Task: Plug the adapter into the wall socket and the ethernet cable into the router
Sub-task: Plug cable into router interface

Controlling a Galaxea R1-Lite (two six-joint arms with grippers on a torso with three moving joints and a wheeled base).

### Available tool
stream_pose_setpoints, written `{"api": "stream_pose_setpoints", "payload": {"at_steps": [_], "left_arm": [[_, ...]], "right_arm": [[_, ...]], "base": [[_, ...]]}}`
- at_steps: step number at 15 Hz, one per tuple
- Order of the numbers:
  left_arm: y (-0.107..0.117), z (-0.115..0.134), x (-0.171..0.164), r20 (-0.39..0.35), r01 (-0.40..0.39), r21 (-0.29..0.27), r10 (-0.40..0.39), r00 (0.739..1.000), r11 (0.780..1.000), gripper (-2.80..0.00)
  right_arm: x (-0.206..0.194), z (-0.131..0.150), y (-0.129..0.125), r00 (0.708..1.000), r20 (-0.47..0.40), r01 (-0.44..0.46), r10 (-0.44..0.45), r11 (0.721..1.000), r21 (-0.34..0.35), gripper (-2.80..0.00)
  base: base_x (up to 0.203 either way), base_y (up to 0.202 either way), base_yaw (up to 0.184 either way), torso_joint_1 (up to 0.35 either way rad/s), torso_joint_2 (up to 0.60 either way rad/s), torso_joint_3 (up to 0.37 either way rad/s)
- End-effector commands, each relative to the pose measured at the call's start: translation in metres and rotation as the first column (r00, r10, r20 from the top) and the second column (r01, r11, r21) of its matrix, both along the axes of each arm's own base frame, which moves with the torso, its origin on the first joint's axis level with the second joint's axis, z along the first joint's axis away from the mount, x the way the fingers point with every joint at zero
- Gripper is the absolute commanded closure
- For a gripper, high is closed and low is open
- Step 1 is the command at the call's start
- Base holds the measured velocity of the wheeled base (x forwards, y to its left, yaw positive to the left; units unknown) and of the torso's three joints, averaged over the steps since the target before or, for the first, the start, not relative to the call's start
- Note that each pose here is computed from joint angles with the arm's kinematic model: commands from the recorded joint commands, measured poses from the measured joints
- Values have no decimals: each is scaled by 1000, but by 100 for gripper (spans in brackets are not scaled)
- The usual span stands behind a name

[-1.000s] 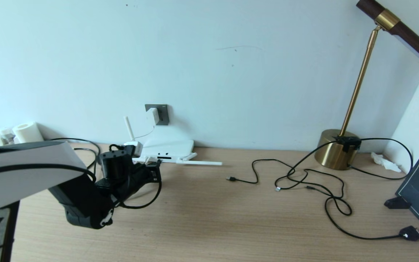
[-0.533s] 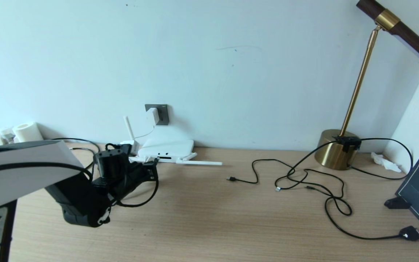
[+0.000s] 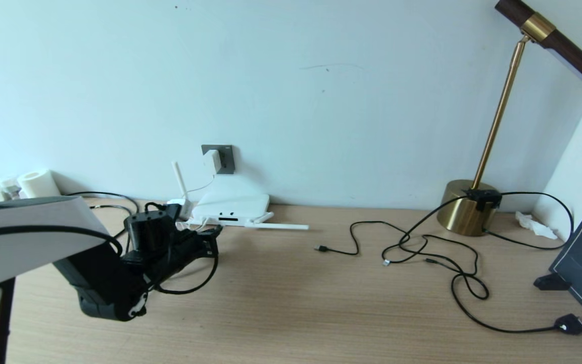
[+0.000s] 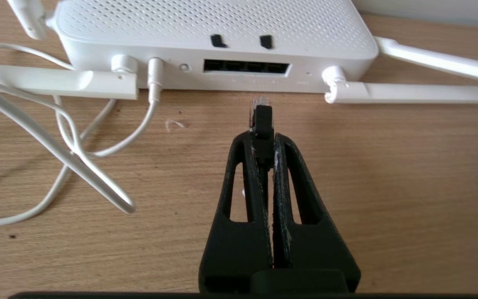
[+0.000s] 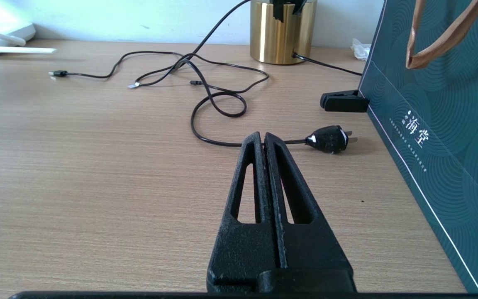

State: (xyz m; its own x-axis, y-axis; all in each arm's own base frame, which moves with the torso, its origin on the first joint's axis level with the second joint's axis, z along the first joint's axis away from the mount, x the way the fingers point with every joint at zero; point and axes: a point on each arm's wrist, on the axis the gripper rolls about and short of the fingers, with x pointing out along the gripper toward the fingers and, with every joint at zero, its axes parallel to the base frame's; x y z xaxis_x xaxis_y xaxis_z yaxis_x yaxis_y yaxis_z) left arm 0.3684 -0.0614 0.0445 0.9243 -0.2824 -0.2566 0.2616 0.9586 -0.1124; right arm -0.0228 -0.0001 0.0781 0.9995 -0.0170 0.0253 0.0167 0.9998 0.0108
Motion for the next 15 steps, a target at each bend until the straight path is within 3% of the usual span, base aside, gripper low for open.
{"api": "stream_pose_setpoints", "payload": {"at_steps": [1,15], "left_arm": [[3,-1,-1,-2,3,-3,-3,1000,1000,0],[-3,-9,1,-9,2,60,-2,1000,998,0]], "right_arm": [[1,-3,0,1000,-12,0,0,1000,0,0],[1,-3,0,1000,-11,0,0,1000,0,0]], "base": [[0,0,0,0,0,0],[0,0,0,0,0,0]]}}
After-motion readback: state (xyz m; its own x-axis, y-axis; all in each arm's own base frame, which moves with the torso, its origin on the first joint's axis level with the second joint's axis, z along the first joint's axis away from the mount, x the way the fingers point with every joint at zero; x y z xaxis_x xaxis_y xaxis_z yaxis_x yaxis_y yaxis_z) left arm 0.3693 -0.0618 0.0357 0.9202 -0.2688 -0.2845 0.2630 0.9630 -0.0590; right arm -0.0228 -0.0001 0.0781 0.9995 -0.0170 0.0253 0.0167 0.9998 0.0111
